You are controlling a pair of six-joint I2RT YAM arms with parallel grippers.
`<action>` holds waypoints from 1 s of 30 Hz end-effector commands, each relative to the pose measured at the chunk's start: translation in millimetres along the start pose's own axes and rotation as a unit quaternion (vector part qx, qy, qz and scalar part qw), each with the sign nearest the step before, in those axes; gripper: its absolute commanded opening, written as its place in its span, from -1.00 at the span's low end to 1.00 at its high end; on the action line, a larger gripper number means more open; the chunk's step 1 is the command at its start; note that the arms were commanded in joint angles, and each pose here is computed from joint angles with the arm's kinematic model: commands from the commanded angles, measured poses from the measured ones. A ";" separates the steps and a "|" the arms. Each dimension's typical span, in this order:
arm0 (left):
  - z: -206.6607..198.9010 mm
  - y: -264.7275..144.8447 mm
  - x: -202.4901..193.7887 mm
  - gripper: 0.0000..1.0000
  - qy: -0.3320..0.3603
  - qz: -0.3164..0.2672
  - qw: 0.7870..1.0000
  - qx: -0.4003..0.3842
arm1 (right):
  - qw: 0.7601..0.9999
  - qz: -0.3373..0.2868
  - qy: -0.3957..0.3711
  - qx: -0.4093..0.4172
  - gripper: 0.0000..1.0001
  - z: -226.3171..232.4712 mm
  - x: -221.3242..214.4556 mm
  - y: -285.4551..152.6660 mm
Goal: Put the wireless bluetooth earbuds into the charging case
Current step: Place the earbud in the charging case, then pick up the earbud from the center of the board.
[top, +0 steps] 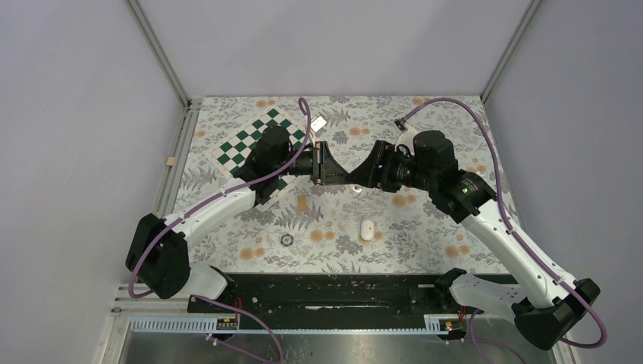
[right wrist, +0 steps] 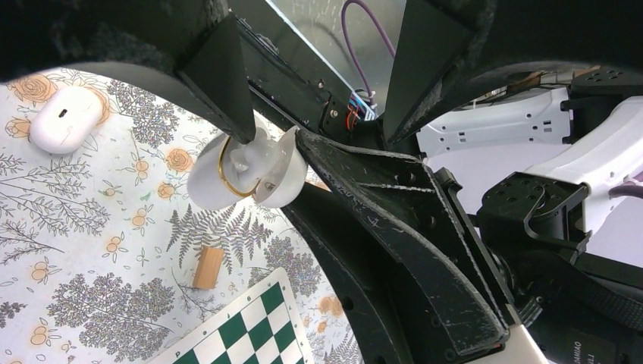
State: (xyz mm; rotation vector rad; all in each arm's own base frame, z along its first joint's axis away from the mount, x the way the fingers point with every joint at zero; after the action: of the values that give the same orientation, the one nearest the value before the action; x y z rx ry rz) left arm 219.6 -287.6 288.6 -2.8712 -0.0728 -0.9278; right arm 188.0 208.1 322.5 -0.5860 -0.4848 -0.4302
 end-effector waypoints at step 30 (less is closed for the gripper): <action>16.9 -46.4 15.3 -1.00 -0.009 -0.072 0.989 0.127 | 0.924 -0.074 -0.007 -0.374 0.12 -127.8 -29.4 -69.9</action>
State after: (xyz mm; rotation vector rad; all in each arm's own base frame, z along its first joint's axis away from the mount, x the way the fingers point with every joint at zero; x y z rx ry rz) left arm 234.9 -261.0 287.5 -2.7865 -0.2246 -0.8618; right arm 175.0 113.7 298.6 -0.9800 -0.4774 -0.8054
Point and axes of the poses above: each gripper's point midway between its finger pads, its own y axis out along the fingers, its own z axis along the line the jaws close on, x = y × z, the point moved 6 cm from there along -y, back along the fingers
